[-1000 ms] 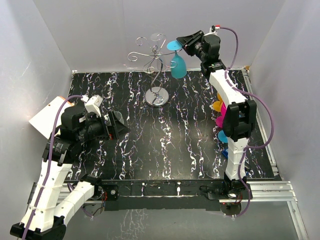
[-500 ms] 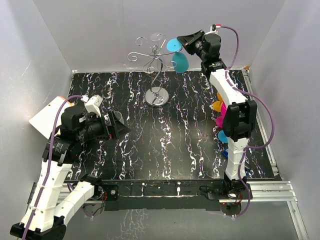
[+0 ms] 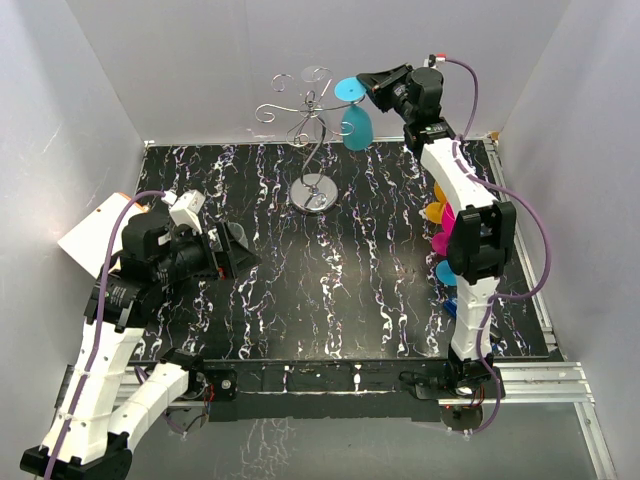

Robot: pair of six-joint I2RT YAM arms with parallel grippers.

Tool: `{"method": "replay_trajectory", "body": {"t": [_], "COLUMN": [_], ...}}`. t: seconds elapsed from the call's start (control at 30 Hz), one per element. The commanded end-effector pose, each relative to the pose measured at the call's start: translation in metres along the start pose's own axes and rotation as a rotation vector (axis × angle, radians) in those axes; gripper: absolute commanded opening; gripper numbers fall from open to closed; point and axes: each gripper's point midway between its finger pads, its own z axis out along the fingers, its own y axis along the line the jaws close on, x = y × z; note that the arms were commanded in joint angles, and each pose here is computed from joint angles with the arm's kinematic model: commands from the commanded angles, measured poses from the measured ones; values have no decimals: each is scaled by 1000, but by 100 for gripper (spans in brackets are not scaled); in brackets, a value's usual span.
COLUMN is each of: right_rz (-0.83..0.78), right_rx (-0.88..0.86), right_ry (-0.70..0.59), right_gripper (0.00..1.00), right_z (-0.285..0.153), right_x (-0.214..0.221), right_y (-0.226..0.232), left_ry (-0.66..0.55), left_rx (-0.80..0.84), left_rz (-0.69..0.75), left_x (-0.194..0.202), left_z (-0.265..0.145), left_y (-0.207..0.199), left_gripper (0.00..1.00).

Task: Take the wine glass off the wine glass rack

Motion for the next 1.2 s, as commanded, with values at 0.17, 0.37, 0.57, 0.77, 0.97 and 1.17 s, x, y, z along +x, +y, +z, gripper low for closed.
{"method": "replay_trajectory", "body": {"t": [0.17,0.37,0.57,0.77,0.97,1.17], "right_rz": [-10,-13,-14,-16,-20,-28], "right_rx": [-77,-66,-74,-125,-145,-145], "right_ry": [-123,-130,-100,-10,35,39], "right_gripper": [0,0,0,0,0,0], "right_z": [-33,-45,-49,-45,-40,-29], "right_x": [-39,-40,-34,-16,5,9], "right_y": [65,68,70,77,83,80], "left_ry": [-4,-6,-3,-1,4,5], "left_rx": [39,44,47,42,38,33], "left_rz": [-1,-1,-1,2,3,5], "left_x": [1,1,2,3,3,3], "left_z": [-8,-9,-8,-8,-6,-6], "left_y": [-10,-12,-11,-10,-8,-8], "left_gripper": [99,99,99,99,99,99]}}
